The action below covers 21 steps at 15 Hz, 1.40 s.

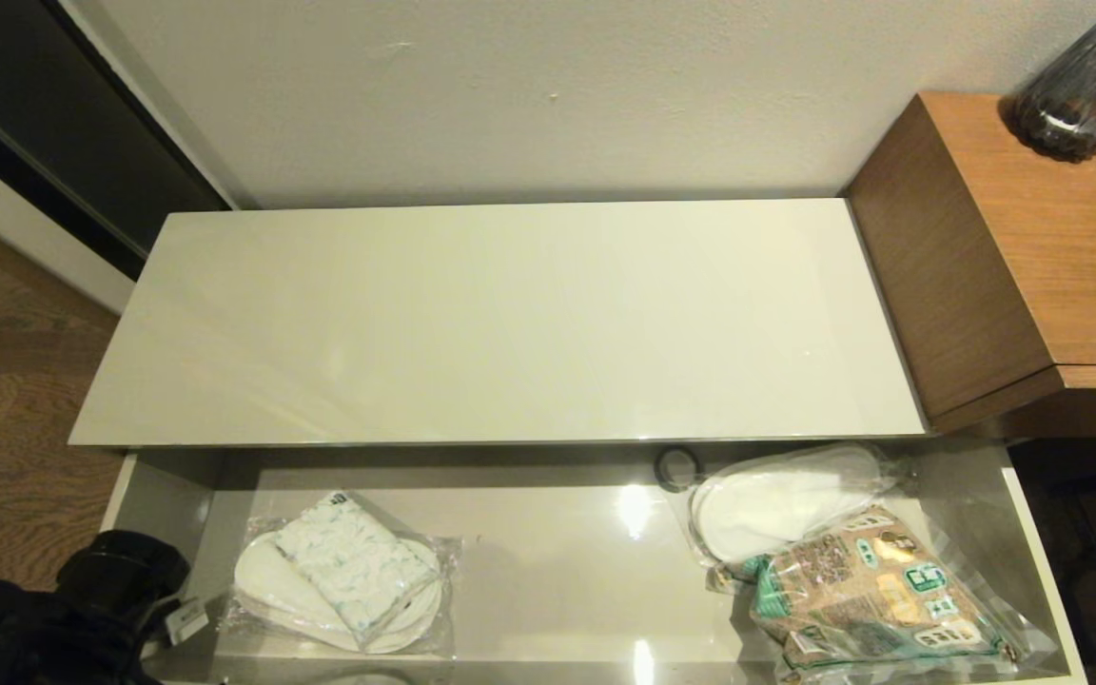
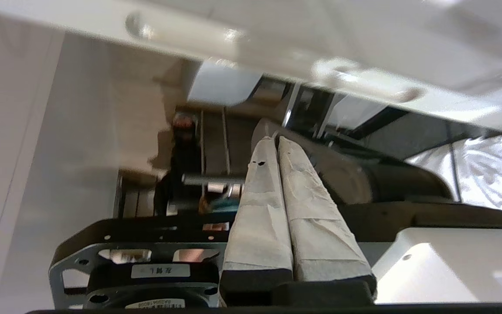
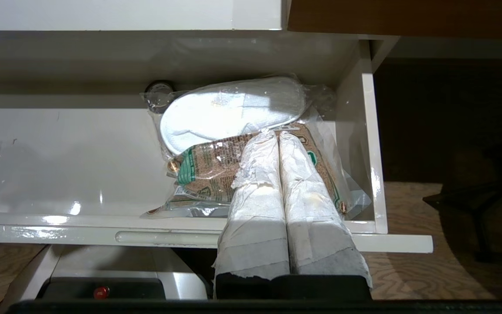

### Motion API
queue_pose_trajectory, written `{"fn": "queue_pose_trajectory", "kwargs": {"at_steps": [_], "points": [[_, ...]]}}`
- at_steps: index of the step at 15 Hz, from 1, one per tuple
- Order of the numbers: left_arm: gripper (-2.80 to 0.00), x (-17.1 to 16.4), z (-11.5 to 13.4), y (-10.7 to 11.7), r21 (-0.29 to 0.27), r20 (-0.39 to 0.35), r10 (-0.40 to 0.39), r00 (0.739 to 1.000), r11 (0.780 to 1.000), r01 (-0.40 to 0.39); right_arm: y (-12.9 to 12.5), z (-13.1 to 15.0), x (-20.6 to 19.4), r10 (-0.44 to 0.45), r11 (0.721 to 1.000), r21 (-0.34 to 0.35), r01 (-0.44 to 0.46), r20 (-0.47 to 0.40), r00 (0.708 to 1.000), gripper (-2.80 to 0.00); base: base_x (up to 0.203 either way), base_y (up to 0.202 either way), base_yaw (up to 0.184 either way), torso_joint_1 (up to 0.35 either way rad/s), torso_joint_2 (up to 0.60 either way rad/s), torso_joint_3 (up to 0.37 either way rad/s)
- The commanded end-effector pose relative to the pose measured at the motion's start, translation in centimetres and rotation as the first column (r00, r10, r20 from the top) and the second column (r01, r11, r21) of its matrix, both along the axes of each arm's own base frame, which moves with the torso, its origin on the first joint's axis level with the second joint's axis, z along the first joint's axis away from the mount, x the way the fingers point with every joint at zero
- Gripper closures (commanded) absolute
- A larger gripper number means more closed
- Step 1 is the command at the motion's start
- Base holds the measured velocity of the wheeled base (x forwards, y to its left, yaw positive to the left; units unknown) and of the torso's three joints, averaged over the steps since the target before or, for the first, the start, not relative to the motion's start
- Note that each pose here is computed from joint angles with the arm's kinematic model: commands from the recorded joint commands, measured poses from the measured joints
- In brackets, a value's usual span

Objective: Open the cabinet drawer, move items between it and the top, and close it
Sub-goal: Close the drawer

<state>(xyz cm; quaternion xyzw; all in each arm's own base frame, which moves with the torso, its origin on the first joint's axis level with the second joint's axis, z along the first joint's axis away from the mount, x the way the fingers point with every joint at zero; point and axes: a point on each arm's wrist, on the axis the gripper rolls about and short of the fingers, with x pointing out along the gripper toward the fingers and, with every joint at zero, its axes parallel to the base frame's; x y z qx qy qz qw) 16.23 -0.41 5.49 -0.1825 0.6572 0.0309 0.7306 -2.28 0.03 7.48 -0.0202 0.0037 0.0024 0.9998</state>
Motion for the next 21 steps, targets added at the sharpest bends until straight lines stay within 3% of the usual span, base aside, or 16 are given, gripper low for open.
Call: {"fn": "queue_pose_trajectory", "kwargs": {"at_steps": [1,9,12,16,21], "points": [[0.0,0.4,-1.0,0.0,0.002,-0.05,0.002,0.999,1.0,-0.002,0.0,0.0,0.0,0.001,1.0,-0.001,-0.001,-0.002,1.0,0.0,0.0,0.0,0.0,0.0,0.0,0.0],[0.0,2.4,-2.6,0.0,0.034,-0.037,0.017,0.999,0.999,-0.016,0.0,0.0,0.0,0.0,1.0,-0.001,0.0,-0.001,1.0,0.0,0.0,0.0,0.0,0.0,0.0,0.0],[0.0,3.6,-2.3,0.0,0.025,0.065,0.039,0.997,0.999,-0.04,0.0,0.0,0.0,0.0,1.0,-0.001,0.0,-0.002,1.0,0.0,0.0,0.0,0.0,0.0,0.0,0.0],[0.0,5.5,-1.1,0.0,-0.017,0.169,0.143,0.975,0.99,-0.142,0.0,0.0,0.0,0.001,1.0,-0.001,-0.001,-0.001,1.0,0.0,0.0,0.0,0.0,0.0,0.0,0.0],[0.0,10.7,3.5,-0.3,-0.097,0.327,0.239,0.914,0.971,-0.219,0.0,0.0,0.0,0.0,1.0,-0.001,0.0,0.001,1.0,0.0,0.0,0.0,0.0,0.0,0.0,0.0]]}}
